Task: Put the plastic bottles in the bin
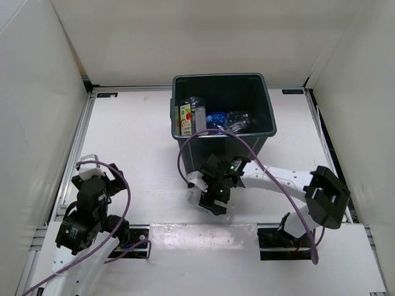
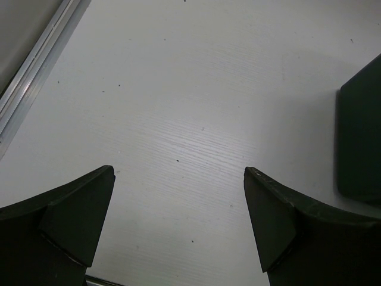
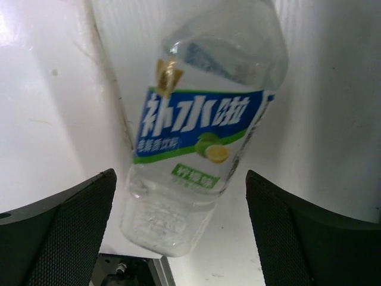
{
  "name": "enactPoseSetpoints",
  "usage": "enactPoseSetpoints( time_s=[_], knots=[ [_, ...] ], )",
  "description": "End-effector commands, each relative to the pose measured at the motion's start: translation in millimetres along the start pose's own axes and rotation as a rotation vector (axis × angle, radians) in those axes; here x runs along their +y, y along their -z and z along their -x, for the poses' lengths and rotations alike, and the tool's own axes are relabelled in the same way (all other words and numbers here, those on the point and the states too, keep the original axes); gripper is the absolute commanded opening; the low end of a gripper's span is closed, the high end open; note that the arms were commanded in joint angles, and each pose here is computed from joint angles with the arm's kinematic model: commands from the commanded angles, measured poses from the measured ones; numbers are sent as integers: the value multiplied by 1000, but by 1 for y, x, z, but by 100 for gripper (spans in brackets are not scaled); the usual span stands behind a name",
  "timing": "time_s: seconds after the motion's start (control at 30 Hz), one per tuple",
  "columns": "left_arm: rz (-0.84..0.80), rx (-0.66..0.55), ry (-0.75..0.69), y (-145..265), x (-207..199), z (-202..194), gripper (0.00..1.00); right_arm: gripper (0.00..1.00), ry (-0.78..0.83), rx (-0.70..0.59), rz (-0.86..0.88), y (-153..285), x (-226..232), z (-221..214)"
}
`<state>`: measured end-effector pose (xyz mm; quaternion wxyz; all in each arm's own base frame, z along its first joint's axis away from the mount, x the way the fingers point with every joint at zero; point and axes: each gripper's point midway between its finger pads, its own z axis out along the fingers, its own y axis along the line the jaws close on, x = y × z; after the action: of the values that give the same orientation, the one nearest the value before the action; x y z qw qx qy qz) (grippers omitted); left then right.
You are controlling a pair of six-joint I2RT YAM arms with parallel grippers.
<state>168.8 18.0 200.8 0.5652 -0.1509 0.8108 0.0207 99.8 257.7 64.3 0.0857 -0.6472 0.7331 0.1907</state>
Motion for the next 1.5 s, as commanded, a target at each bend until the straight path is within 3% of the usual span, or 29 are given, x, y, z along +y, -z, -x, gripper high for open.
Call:
enactPoseSetpoints(
  time_s=[0.0, 0.37, 0.5, 0.57, 0.67, 0.73, 0.8, 0.87, 1.03, 1.13, 1.2, 1.23, 1.33, 1.37, 1.47],
  knots=[
    [15, -11, 1, -1, 2, 3, 100, 90, -47, 54, 16, -6, -5, -2],
    [31, -23, -5, -3, 4, 4, 100, 88, 32, 154, -27, -24, 7, -8],
    [31, -23, -3, -3, 4, 4, 100, 65, 54, 177, -20, -27, 6, -12],
    [33, -23, -6, -3, 4, 3, 100, 60, 73, 186, -5, -27, 9, -14],
    [33, -23, -5, -4, 4, 3, 100, 37, 94, 185, -8, -26, 8, -14],
    [37, -25, -3, -3, 5, 4, 100, 21, 131, 152, -24, -20, 8, -7],
    [41, -28, -1, -3, 6, 4, 100, 17, 180, 97, -50, -12, 7, 7],
    [45, -32, 2, -2, 8, 4, 100, 4, 281, 32, -77, -2, 11, 27],
    [55, -45, 11, 0, 11, 5, 100, 0, 444, -182, -182, 57, 24, 91],
    [63, -50, 19, 0, 12, 6, 100, 0, 523, -357, -227, 115, 36, 142],
    [66, -48, 18, 1, 13, 6, 100, 0, 562, -499, -296, 169, 42, 182],
    [67, -48, 20, 1, 14, 6, 100, 0, 574, -505, -299, 181, 45, 185],
    [71, -51, 21, 1, 14, 6, 100, 0, 591, -728, -388, 277, 52, 236],
    [68, -53, 23, 1, 14, 6, 100, 0, 590, -746, -421, 287, 44, 245],
    [76, -58, 22, 2, 16, 7, 100, 0, 572, -941, -652, 373, 29, 276]
  ],
)
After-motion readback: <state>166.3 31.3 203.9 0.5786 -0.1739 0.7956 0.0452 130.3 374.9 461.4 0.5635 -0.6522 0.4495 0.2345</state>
